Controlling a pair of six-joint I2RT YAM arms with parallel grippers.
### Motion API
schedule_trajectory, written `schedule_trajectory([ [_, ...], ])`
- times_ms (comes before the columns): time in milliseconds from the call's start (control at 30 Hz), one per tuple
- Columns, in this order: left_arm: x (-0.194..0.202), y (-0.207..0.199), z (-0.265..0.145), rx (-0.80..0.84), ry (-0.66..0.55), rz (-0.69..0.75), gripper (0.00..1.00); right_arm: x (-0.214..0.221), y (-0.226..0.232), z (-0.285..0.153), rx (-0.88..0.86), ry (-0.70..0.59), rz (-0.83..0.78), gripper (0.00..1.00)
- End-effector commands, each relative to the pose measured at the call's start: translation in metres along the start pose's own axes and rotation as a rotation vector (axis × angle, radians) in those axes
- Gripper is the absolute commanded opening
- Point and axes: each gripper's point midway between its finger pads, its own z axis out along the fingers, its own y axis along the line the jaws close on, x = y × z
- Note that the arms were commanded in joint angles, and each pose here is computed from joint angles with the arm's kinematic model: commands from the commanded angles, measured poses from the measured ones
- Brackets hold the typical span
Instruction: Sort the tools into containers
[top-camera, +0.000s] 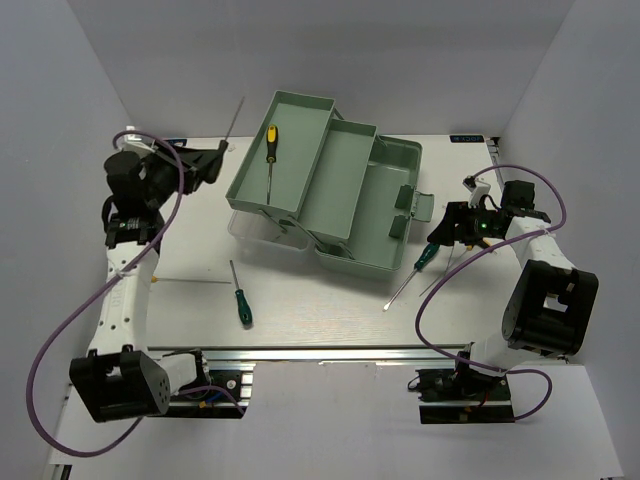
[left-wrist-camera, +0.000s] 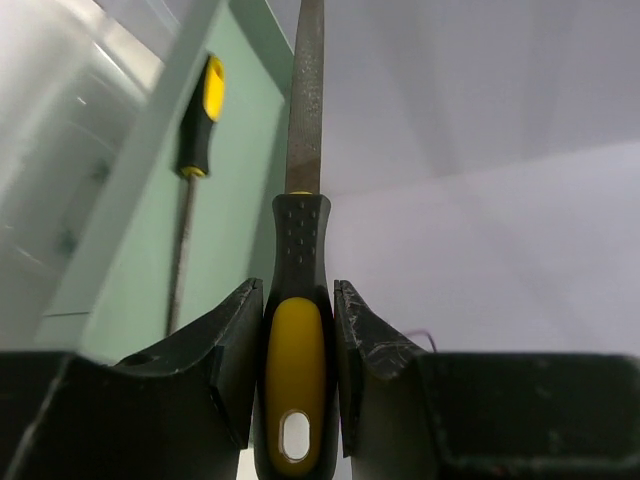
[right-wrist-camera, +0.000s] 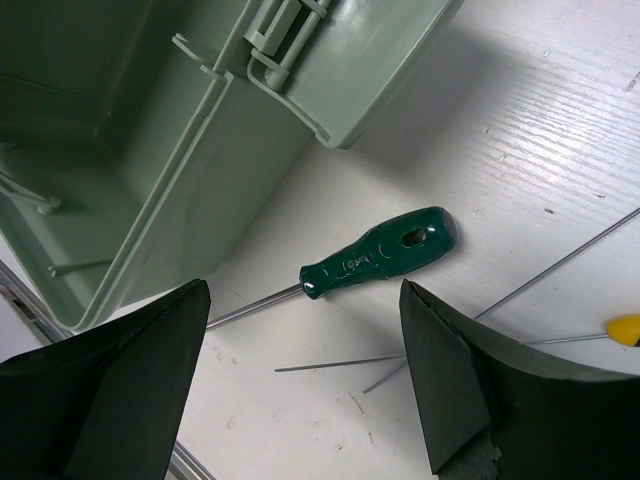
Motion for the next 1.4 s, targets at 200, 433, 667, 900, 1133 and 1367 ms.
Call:
schedule_trajectory([
  [200,0.048,-0.024,0.055,0.133,0.072,0.070,0.00,-0.011,0.005,-0.006,-0.012,-0.042,-0.060,0.82],
  [433,0.069,-0.009,0.091,0.070,0.139,0.117,0.46,-0.008,0.008,-0.009,-0.008,-0.039,-0.085,0.83],
  [667,0.067,-0.009,0.105,0.063,0.150,0.148,0.66,-0.006,0.010,-0.011,-0.015,-0.026,-0.109,0.89],
  [900,0.041,-0.045,0.084,0.059,0.087,0.256,0.31,0.009,0.000,-0.006,0.030,0.046,-0.045,0.80],
  [1133,0.022,-0.008,0.004,-0.190,-0.078,0.321,0.24,0.039,-0.018,0.011,0.187,0.150,0.197,0.68],
  [1367,0.051,0.089,-0.075,-0.482,-0.119,0.260,0.63,0.046,-0.029,0.038,0.396,0.195,0.401,0.74],
])
